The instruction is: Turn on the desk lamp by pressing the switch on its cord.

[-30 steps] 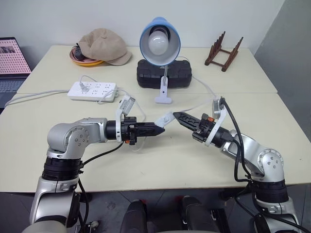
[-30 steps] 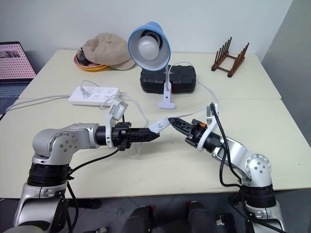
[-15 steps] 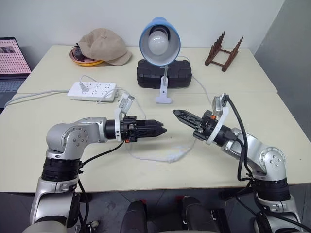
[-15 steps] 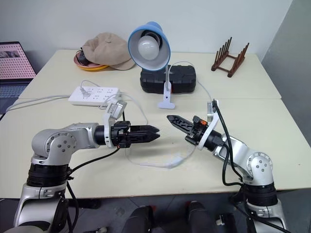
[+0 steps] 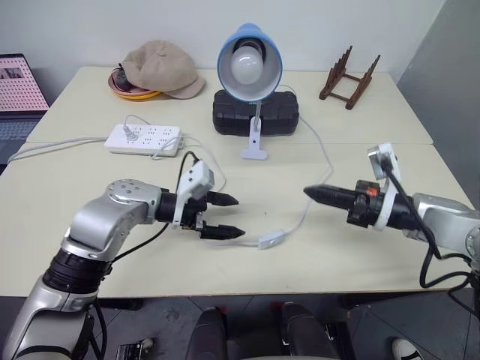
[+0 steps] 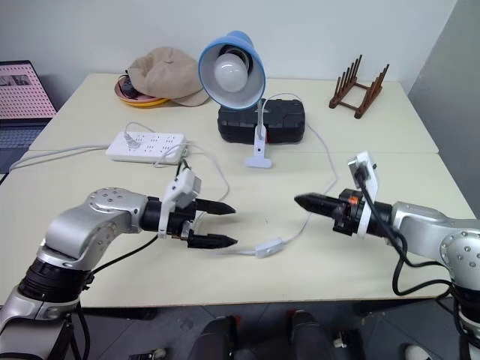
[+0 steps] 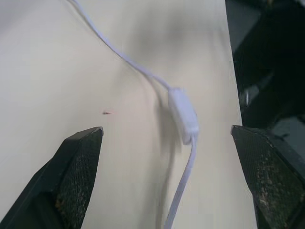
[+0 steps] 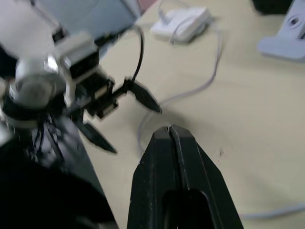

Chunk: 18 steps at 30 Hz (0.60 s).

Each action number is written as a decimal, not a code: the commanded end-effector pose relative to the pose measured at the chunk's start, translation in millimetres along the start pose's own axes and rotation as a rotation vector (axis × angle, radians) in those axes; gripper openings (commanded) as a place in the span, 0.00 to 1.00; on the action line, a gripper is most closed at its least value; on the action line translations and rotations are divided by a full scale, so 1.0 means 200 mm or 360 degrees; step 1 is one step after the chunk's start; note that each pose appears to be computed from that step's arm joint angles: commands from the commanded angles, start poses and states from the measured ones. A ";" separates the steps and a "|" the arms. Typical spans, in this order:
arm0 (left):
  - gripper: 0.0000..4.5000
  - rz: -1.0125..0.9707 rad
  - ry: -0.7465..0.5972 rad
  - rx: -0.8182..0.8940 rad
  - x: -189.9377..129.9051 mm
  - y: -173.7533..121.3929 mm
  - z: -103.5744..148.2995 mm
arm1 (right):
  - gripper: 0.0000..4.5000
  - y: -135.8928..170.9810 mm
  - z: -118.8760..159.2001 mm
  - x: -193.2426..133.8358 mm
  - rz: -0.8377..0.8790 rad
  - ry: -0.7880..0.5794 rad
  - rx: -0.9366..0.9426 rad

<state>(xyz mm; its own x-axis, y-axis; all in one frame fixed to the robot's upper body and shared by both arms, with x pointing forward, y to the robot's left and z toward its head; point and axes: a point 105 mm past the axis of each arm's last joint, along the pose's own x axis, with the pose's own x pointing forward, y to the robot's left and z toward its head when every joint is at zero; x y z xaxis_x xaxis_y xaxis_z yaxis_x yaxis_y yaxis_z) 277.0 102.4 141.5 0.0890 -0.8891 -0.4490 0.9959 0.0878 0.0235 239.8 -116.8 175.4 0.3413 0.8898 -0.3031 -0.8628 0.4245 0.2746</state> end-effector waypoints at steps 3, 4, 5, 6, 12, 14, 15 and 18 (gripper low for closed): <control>1.00 -0.0087 0.0072 0.0243 0.13 -0.04 0.00 | 0.00 0.03 -0.06 0.02 0.0054 0.0116 -0.0339; 1.00 -0.0108 0.0092 0.0254 0.14 -0.04 -0.02 | 0.00 0.02 -0.06 0.02 0.0047 0.0112 -0.0347; 1.00 -0.0108 0.0113 0.0255 0.15 -0.04 -0.03 | 0.00 0.02 -0.08 0.02 0.0040 0.0118 -0.0362; 1.00 -0.0099 0.0127 0.0268 0.16 -0.03 -0.04 | 0.00 0.01 -0.09 0.02 0.0025 0.0131 -0.0389; 1.00 -0.0118 0.0156 0.0321 0.23 0.00 -0.07 | 0.00 -0.01 -0.14 -0.01 -0.0056 0.0145 -0.0435; 1.00 -0.0123 0.0125 0.0302 0.25 0.00 -0.06 | 0.00 -0.01 -0.14 -0.01 -0.0072 0.0138 -0.0434; 0.96 -0.0125 0.0119 0.0299 0.25 0.01 -0.05 | 0.00 -0.01 -0.14 -0.01 -0.0079 0.0135 -0.0433; 0.87 -0.0146 0.0114 0.0296 0.26 0.00 -0.06 | 0.00 -0.01 -0.15 -0.01 -0.0093 0.0126 -0.0429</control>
<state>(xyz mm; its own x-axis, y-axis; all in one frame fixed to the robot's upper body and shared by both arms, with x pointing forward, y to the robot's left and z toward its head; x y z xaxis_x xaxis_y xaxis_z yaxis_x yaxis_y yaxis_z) 281.4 64.4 101.7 0.0078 -0.8485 -0.5291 0.9917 -0.0616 0.1133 233.2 -128.9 138.5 0.3663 0.8346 -0.4114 -0.9048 0.4226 0.0517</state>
